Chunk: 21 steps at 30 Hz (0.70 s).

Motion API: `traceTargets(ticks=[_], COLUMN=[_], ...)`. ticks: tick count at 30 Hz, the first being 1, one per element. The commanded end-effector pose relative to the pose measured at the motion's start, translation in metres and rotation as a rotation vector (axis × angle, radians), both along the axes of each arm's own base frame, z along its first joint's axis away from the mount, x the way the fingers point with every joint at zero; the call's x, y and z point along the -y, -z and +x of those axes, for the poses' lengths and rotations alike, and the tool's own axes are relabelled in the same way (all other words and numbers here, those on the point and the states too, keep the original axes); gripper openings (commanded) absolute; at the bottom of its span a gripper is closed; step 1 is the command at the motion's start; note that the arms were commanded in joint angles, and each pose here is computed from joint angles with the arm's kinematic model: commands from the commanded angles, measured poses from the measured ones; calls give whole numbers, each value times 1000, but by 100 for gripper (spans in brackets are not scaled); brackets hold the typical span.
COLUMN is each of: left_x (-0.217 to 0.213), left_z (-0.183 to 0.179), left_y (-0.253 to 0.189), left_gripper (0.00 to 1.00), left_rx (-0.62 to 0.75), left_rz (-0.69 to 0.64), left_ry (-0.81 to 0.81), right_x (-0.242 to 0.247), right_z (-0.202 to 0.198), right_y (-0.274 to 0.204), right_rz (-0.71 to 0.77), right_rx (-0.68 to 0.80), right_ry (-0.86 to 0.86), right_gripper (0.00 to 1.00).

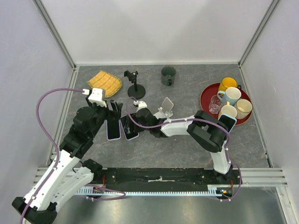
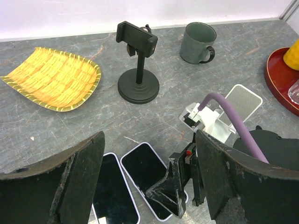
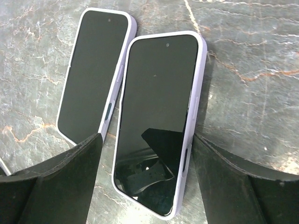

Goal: Remove the phone from the phone stand

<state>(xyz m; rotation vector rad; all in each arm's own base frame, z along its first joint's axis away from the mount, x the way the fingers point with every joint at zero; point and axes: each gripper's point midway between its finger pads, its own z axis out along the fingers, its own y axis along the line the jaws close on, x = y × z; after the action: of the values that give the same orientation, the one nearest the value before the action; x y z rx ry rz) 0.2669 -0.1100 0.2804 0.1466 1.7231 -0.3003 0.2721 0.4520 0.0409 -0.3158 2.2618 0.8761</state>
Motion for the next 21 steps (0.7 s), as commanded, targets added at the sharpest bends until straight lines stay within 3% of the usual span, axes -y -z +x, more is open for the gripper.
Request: traceTargets(ticks=[1,8,15,21], left_x=[-3,-4,-5,-9], left_z=[0,0,-2,-4], left_y=[-9,-10,-12,-17], left_gripper=[84,84,84,84], left_rx=[24,27,34,52], left_rz=[-27,-30,-37,-47], left_ry=[-21,-21,-27,-38], right_x=[-20,1,32,90], right_z=[-12,-2,21,53], right_y=[-6,-33,-81,-138], right_rz=[-2,-71,-155,-252], right_rx=[2,101,240,347], right_ry=[-94,-58,35,254], right_gripper=[85,98,98,98])
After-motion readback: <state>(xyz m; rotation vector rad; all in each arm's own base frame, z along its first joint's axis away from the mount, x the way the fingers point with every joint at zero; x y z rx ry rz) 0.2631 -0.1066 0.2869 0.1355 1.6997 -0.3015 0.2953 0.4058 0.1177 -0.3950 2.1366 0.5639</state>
